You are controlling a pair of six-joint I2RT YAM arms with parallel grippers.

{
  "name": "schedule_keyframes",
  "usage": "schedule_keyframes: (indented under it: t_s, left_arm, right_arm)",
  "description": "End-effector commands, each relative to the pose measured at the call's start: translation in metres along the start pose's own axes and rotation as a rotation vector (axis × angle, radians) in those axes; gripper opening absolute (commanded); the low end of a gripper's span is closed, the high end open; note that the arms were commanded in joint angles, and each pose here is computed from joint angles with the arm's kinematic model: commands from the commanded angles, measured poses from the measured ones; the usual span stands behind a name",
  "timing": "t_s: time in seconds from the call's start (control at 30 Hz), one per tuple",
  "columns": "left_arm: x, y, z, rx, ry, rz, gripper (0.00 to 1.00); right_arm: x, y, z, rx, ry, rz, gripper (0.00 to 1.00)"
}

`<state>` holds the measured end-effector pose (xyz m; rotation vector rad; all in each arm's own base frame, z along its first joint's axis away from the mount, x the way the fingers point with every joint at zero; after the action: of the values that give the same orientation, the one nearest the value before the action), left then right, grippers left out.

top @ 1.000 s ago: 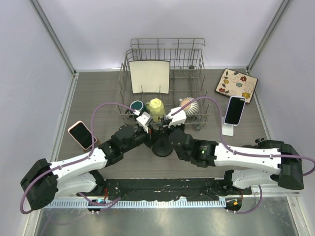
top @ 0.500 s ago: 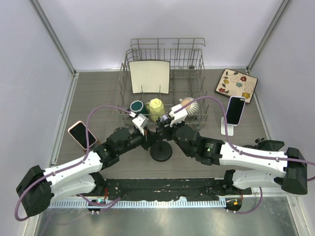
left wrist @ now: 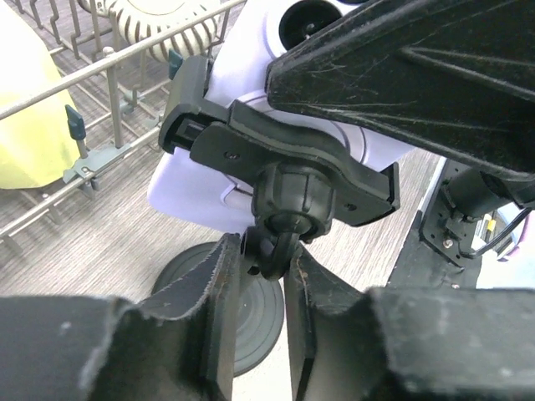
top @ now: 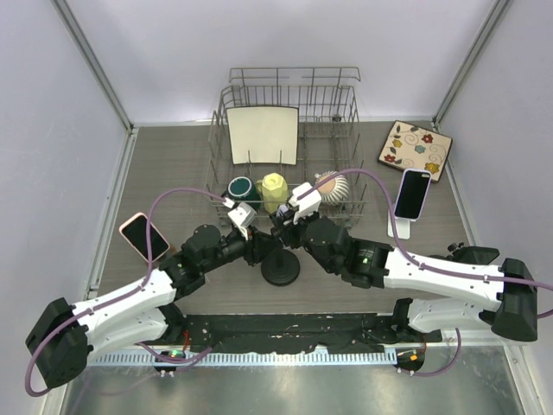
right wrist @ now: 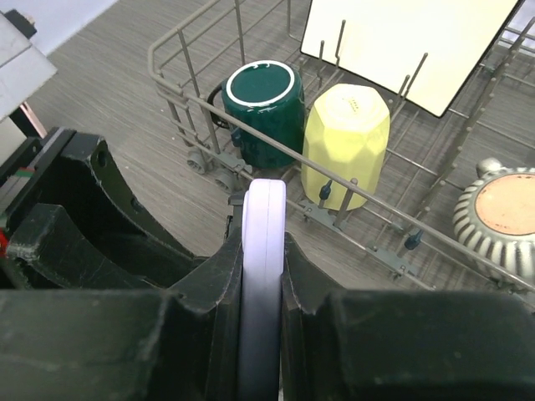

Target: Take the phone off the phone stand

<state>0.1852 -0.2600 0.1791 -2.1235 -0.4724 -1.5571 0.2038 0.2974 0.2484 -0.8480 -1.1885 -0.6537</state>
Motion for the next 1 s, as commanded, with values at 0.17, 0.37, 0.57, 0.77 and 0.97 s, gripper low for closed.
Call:
schedule_keyframes:
  t_s: [0.17, 0.37, 0.57, 0.77, 0.97]
  left_arm:
    - [0.010, 0.011, 0.019, 0.090, 0.082, 0.008, 0.55]
    - [0.021, 0.022, 0.008, 0.041, 0.150, 0.003, 0.66]
    - [0.032, 0.028, 0.006, 0.038, 0.200, -0.021, 0.61]
    - [0.037, 0.029, 0.008, 0.051, 0.213, -0.043, 0.29]
    - [0.045, 0.026, 0.022, 0.167, 0.142, -0.084, 0.00]
  right_arm:
    - [-0.010, 0.006, -0.003, -0.018, -0.181, 0.097, 0.01]
    - [-0.011, 0.015, 0.006, -0.002, -0.187, 0.109, 0.01]
    - [-0.009, 0.016, 0.007, -0.012, -0.180, 0.115, 0.01]
    - [-0.014, 0.016, 0.008, -0.013, -0.177, 0.138, 0.01]
    - [-0.027, 0.015, -0.001, -0.073, -0.164, 0.192, 0.01]
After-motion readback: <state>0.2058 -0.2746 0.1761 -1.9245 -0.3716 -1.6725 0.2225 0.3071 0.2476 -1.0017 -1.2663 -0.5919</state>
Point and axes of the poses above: each gripper's point midway between its finger pads, its own y axis out along the fingers, its own z axis along the line the jaws close on, x = y × z, the point moved 2 cm from there along -y, back along the fingers, and after that the axes turned 5 degrees about y, right-handed, at the moved point
